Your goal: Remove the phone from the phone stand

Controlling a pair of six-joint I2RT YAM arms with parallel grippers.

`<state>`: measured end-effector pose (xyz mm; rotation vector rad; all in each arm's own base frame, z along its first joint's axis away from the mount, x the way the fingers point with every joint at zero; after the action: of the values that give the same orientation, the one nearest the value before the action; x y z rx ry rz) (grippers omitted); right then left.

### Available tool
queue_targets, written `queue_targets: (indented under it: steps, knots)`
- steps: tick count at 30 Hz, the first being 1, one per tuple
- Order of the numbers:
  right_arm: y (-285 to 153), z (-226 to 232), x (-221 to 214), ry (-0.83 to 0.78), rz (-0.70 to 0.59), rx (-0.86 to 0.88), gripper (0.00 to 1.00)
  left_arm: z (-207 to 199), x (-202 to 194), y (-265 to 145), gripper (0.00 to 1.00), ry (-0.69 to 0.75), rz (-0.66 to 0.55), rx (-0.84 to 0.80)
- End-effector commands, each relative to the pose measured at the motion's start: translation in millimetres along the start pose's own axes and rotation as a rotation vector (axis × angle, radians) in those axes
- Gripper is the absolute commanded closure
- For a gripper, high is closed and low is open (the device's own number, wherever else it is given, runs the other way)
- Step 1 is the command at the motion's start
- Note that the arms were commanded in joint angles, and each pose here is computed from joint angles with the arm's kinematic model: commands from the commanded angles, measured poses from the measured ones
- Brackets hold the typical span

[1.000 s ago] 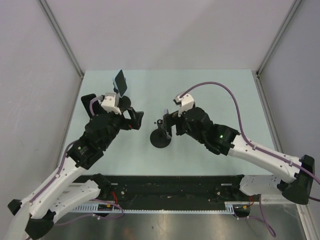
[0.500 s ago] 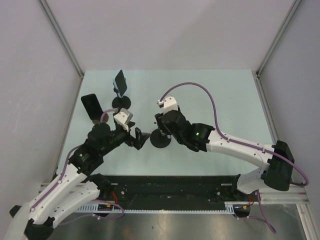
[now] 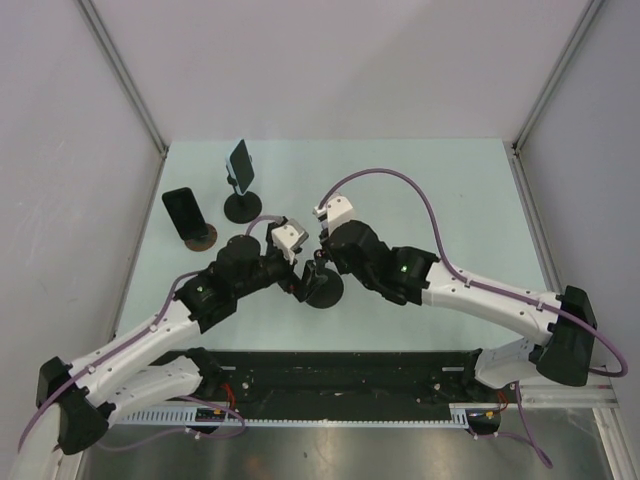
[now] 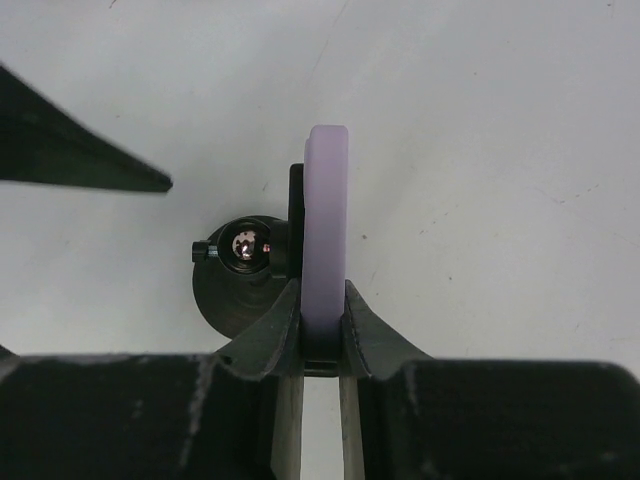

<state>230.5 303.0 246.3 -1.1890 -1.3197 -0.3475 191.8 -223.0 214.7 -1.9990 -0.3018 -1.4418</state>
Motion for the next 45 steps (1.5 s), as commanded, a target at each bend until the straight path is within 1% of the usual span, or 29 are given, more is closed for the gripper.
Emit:
queue_targets:
  steps: [1,2,3,4,10,14,20,22,23,24,26,27,29,30,32,33,35,36,37,39,45]
  knots:
    - [-26,-6,40,0.056,-0.158,0.047,1.0,22,20,11,0.01,0.055,-0.232,0.122]
    - [-28,-3,39,0.057,-0.161,0.064,1.0,23,29,11,0.02,0.061,-0.31,0.128]
    - [-28,-3,38,0.058,-0.16,0.07,1.0,26,26,13,0.04,0.061,-0.324,0.135]
    - [-28,-2,35,0.058,-0.164,0.08,1.0,28,14,17,0.04,0.062,-0.312,0.139]
    - [-30,3,28,0.066,-0.172,0.122,1.0,28,4,40,0.05,0.079,-0.274,0.102]
    - [-34,5,27,0.072,-0.188,0.145,1.0,19,8,49,0.12,0.092,-0.307,0.032]
    - [-35,9,24,0.069,-0.19,0.158,1.0,16,-1,63,0.18,0.109,-0.282,-0.015]
    - [-35,11,23,0.065,-0.187,0.165,1.0,13,0,64,0.24,0.113,-0.285,-0.037]
    - [-35,10,22,0.064,-0.187,0.163,1.0,11,0,64,0.28,0.117,-0.283,-0.053]
    - [-35,10,22,0.065,-0.185,0.162,1.0,10,-1,65,0.41,0.12,-0.281,-0.057]
    - [-35,9,20,0.064,-0.183,0.155,1.0,8,-4,65,0.53,0.125,-0.278,-0.073]
    - [-35,9,20,0.066,-0.187,0.157,1.0,8,-6,64,0.63,0.129,-0.274,-0.079]
    - [-35,9,20,0.067,-0.19,0.154,1.0,5,-9,64,0.74,0.131,-0.27,-0.097]
    - [-35,9,21,0.069,-0.194,0.15,1.0,3,-13,64,0.87,0.134,-0.261,-0.109]
    - [-32,7,19,0.062,-0.193,0.132,0.94,1,-17,64,1.0,0.135,-0.252,-0.124]
    - [-32,6,21,0.062,-0.201,0.125,0.85,-1,-19,64,1.0,0.141,-0.248,-0.13]
    - [-28,0,19,0.051,-0.202,0.081,0.74,-3,-24,65,1.0,0.142,-0.237,-0.135]
    - [-27,0,20,0.05,-0.213,0.073,0.64,-5,-27,65,0.99,0.143,-0.231,-0.144]
    - [-26,-2,21,0.05,-0.219,0.06,0.6,-6,-28,65,1.0,0.143,-0.231,-0.147]
    - [-21,-1,22,0.044,-0.234,0.052,0.56,-8,-30,64,1.0,0.144,-0.227,-0.152]
    - [-11,0,25,0.036,-0.261,0.024,0.57,-9,-28,61,1.0,0.134,-0.241,-0.143]
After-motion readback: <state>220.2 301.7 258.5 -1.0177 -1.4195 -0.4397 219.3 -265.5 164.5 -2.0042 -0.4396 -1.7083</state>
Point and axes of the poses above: each gripper's point midway between its finger pads, its own y axis out along the fingers, its own z axis along the line the jaws close on, x = y × z, the point moved 3 cm from there along -y, back along the fingers, and after that the axes turned 6 degrees about -y, right-handed, at the moved point
